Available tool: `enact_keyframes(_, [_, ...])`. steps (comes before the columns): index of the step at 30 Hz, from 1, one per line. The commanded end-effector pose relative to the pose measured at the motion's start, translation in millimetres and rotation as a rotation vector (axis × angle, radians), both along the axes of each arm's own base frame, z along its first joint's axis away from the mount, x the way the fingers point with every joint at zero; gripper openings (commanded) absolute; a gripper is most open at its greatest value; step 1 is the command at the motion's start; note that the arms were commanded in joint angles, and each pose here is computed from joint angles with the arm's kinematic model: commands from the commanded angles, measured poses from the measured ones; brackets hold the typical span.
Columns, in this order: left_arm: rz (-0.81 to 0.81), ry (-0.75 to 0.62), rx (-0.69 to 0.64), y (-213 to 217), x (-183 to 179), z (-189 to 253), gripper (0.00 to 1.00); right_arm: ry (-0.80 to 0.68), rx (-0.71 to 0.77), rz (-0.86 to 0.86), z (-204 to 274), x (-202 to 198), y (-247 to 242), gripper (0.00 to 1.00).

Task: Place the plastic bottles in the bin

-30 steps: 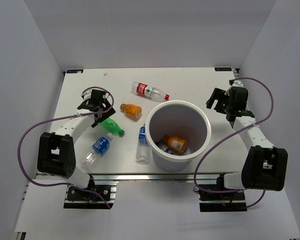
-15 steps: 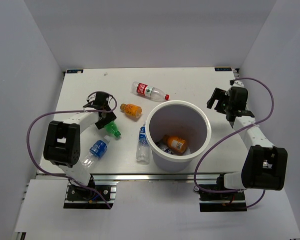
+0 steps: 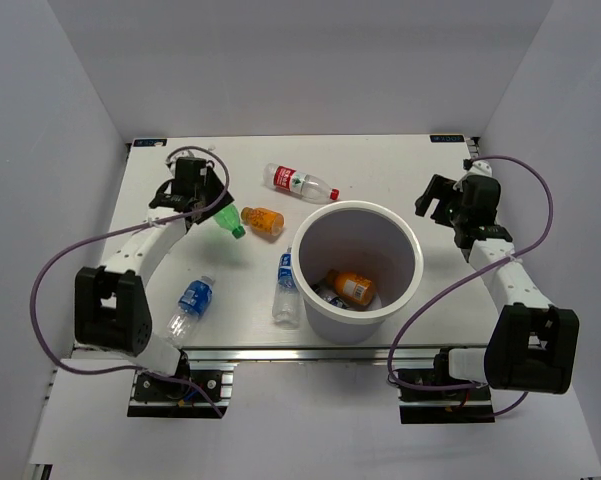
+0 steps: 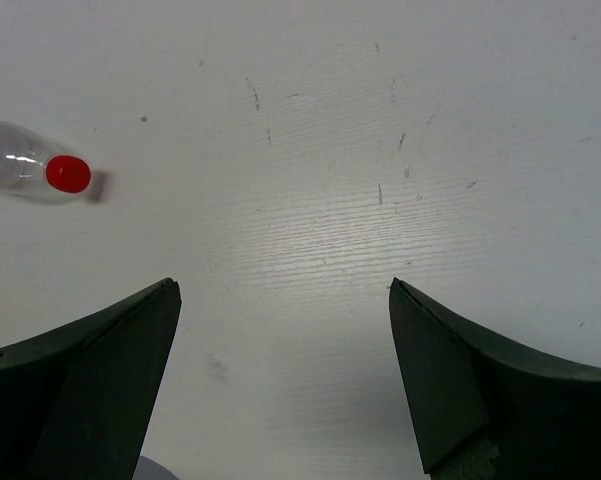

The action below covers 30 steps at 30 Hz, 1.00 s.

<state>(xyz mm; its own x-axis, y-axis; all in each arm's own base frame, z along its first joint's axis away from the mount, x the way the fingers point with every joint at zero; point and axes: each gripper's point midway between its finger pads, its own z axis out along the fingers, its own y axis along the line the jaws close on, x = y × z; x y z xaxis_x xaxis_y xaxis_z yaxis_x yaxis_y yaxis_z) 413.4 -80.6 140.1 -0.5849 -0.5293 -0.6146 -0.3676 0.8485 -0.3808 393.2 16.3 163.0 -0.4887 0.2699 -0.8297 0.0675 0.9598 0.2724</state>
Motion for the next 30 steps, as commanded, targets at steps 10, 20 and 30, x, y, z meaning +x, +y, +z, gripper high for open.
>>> enact_keyframes(10, [-0.819, -0.699, -0.375, -147, -69, 245, 0.0, -0.176, 0.022, 0.066, 38, -3, 11, 0.89])
enact_keyframes(20, [-1.227, -0.666, -0.452, -248, -143, 275, 0.0, -0.194, 0.04, 0.139, 43, -8, 24, 0.89])
enact_keyframes(30, [-1.201, -0.549, -0.386, -271, -158, 242, 0.98, -0.212, 0.032, 0.174, 47, -11, 28, 0.89])
